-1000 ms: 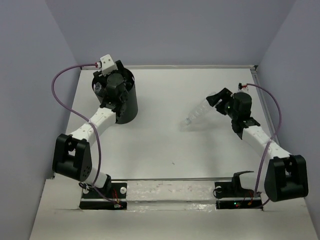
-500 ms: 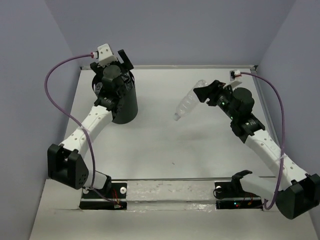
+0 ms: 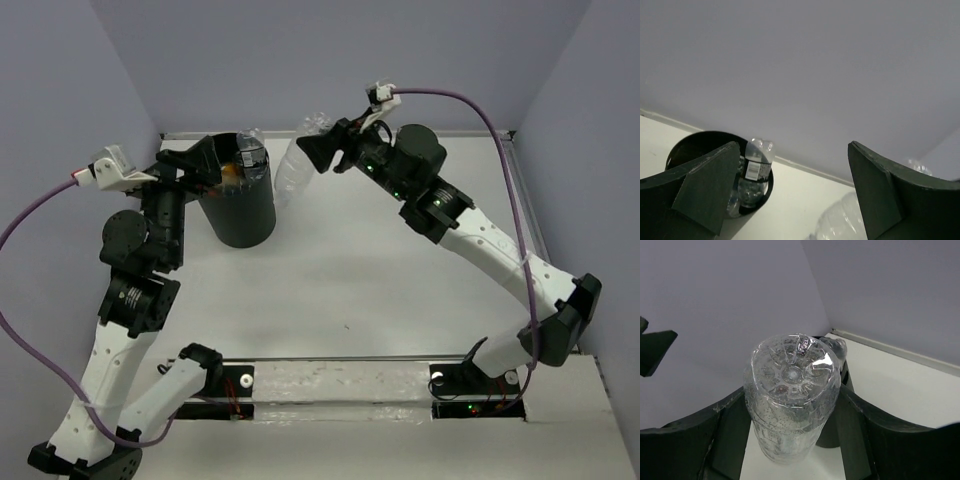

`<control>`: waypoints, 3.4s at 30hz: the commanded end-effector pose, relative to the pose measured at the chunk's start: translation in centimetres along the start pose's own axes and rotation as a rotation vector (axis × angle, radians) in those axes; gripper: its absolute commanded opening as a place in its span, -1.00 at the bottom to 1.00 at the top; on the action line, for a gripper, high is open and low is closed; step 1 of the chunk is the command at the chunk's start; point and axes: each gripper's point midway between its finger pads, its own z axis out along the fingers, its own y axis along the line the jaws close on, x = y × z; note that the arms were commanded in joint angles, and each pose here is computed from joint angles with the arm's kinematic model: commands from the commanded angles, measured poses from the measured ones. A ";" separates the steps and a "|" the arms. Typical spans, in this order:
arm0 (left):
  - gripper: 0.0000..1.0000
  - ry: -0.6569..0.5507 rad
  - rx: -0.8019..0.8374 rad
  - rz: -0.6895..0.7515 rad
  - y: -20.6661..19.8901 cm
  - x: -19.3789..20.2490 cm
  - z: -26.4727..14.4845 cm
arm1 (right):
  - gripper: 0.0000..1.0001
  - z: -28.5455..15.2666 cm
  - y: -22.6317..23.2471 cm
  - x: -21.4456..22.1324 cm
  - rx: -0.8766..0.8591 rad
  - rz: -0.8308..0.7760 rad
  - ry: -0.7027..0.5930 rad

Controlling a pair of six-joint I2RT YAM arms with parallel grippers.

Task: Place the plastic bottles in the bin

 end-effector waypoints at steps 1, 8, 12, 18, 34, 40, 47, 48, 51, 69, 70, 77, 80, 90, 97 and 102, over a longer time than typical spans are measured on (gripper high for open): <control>0.98 0.168 0.021 0.006 1.2 5.0 -2.0 | -0.23 4.2 3.4 -2.5 -0.050 -0.168 -0.086; 0.98 0.166 0.070 -0.016 1.4 4.4 -4.8 | -0.24 12.5 4.6 -1.4 -0.022 -0.386 -0.124; 0.98 0.117 0.061 -0.028 1.8 3.0 -5.6 | -0.25 16.3 6.1 0.1 -0.042 -0.472 -0.159; 0.98 0.022 0.047 -0.032 2.1 0.2 -6.4 | -0.30 18.9 7.0 3.1 -0.073 -0.509 -0.214; 0.98 -0.042 0.070 -0.075 1.5 -2.5 -7.6 | -0.17 20.2 3.3 17.3 -0.033 -0.343 0.039; 0.98 -0.015 0.074 -0.089 1.5 -1.5 -7.4 | -0.06 19.8 0.2 20.1 0.136 -0.220 0.099; 0.98 0.001 0.069 -0.089 1.5 -0.9 -7.0 | -0.10 19.4 1.9 23.1 0.109 -0.325 0.124; 0.98 0.001 0.073 -0.090 1.4 -0.9 -7.0 | -0.12 19.3 2.2 22.9 0.110 -0.364 0.115; 0.98 -0.010 0.077 -0.093 1.2 -1.4 -7.0 | -0.08 19.0 1.6 21.6 0.151 -0.399 0.095; 0.98 -0.009 0.021 -0.081 2.7 -1.9 -8.4 | 0.53 14.4 4.5 17.6 0.048 -0.251 0.036; 0.98 -0.007 0.021 -0.080 2.7 -1.9 -8.4 | 0.55 14.3 4.7 17.4 0.040 -0.243 0.034; 0.98 -0.015 0.018 -0.067 2.3 -3.0 -8.2 | 0.92 11.8 7.7 14.5 -0.048 -0.211 0.026; 0.98 -0.015 0.025 -0.065 1.9 -3.3 -8.1 | 0.98 10.1 8.5 12.3 -0.075 -0.174 0.012; 0.98 0.104 0.169 -0.048 0.5 0.7 -8.9 | 0.99 -3.1 4.2 10.8 0.014 -0.124 0.060; 0.98 0.200 0.194 -0.032 1.9 4.4 -11.1 | 0.99 -15.6 -1.8 9.9 0.201 -0.086 0.090; 0.98 0.267 0.214 -0.065 2.3 6.7 -12.2 | 0.99 -23.2 -4.6 10.4 0.256 0.016 0.073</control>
